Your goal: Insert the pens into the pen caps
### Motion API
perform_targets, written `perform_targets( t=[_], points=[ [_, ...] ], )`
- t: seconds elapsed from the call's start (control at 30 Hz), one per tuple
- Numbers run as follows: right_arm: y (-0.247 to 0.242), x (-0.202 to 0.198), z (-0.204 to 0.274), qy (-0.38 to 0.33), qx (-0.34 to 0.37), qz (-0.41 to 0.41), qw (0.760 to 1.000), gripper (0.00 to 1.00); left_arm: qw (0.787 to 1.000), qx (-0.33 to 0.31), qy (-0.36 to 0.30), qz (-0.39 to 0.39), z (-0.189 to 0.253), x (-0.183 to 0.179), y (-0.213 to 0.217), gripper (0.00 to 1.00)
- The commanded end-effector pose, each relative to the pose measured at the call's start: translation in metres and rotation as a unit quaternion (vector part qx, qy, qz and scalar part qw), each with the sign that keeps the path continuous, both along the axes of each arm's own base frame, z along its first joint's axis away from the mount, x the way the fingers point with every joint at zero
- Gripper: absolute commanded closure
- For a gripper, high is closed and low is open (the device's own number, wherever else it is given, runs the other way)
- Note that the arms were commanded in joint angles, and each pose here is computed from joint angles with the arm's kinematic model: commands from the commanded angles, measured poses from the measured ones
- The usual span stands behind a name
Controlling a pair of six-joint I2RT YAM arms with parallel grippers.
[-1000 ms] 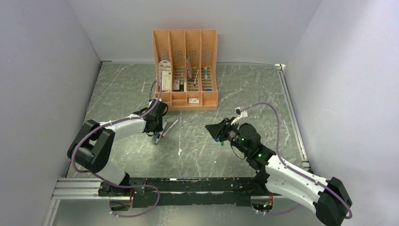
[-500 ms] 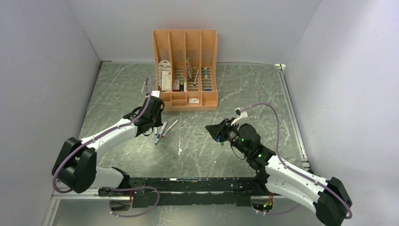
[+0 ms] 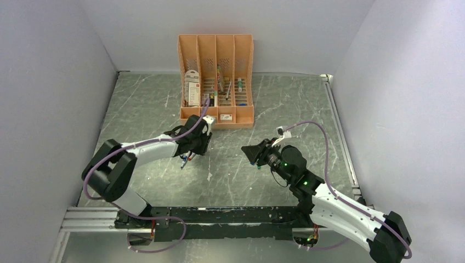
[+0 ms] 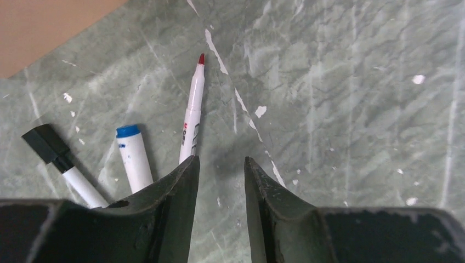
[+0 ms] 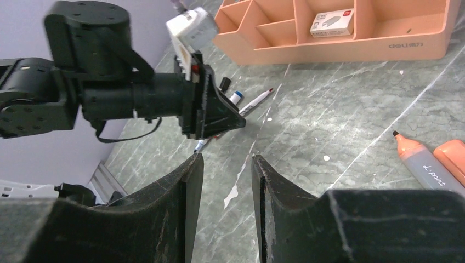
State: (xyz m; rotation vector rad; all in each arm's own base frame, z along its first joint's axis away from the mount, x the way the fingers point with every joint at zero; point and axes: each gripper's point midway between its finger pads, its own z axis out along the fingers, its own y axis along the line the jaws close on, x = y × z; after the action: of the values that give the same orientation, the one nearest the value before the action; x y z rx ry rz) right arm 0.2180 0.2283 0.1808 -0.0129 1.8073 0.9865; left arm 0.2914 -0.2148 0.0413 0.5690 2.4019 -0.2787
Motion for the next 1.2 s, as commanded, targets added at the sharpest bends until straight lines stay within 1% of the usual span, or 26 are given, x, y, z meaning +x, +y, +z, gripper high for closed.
perform_targets(
  t=[0.0, 0.07, 0.2, 0.3, 0.37, 0.4, 0.47, 0.6, 0.77, 1.17],
  points=[
    [-0.004, -0.002, -0.006, 0.005, -0.005, -0.005, 1.000, 0.63, 0.999, 0.034, -0.009, -0.010, -0.006, 0.013, -0.003, 0.55],
    [-0.003, -0.002, -0.006, 0.005, -0.006, -0.005, 1.000, 0.63, 0.999, 0.048, -0.007, -0.001, -0.012, 0.014, 0.001, 0.56],
    [-0.002, -0.001, -0.009, 0.008, -0.005, -0.004, 1.000, 0.63, 0.999, 0.045, -0.015, 0.003, -0.008, 0.015, 0.002, 0.56],
    [-0.001, -0.001, -0.011, 0.010, -0.003, -0.002, 1.000, 0.63, 0.999, 0.033, -0.017, -0.003, -0.003, 0.013, -0.002, 0.56],
    [0.001, -0.001, -0.012, 0.012, -0.004, 0.001, 1.000, 0.63, 0.999, 0.010, -0.029, -0.008, 0.008, 0.013, -0.008, 0.56],
    [0.002, -0.001, -0.012, 0.012, -0.004, 0.002, 1.000, 0.63, 0.999, -0.001, -0.038, -0.007, 0.016, 0.014, -0.010, 0.55],
    [0.002, 0.000, -0.013, 0.013, -0.005, 0.002, 1.000, 0.63, 0.998, -0.007, -0.055, 0.007, 0.027, 0.018, -0.008, 0.49],
    [0.004, 0.000, -0.014, 0.014, -0.007, 0.004, 1.000, 0.63, 0.995, 0.034, -0.075, 0.049, 0.029, 0.031, 0.009, 0.43],
    [0.004, 0.001, -0.013, 0.013, -0.009, 0.003, 1.000, 0.63, 0.992, 0.091, -0.045, 0.080, 0.005, 0.037, 0.020, 0.42],
    [0.000, 0.001, -0.016, 0.015, -0.013, -0.003, 1.000, 0.63, 0.989, 0.120, -0.010, 0.084, -0.022, 0.036, 0.022, 0.43]
  ],
)
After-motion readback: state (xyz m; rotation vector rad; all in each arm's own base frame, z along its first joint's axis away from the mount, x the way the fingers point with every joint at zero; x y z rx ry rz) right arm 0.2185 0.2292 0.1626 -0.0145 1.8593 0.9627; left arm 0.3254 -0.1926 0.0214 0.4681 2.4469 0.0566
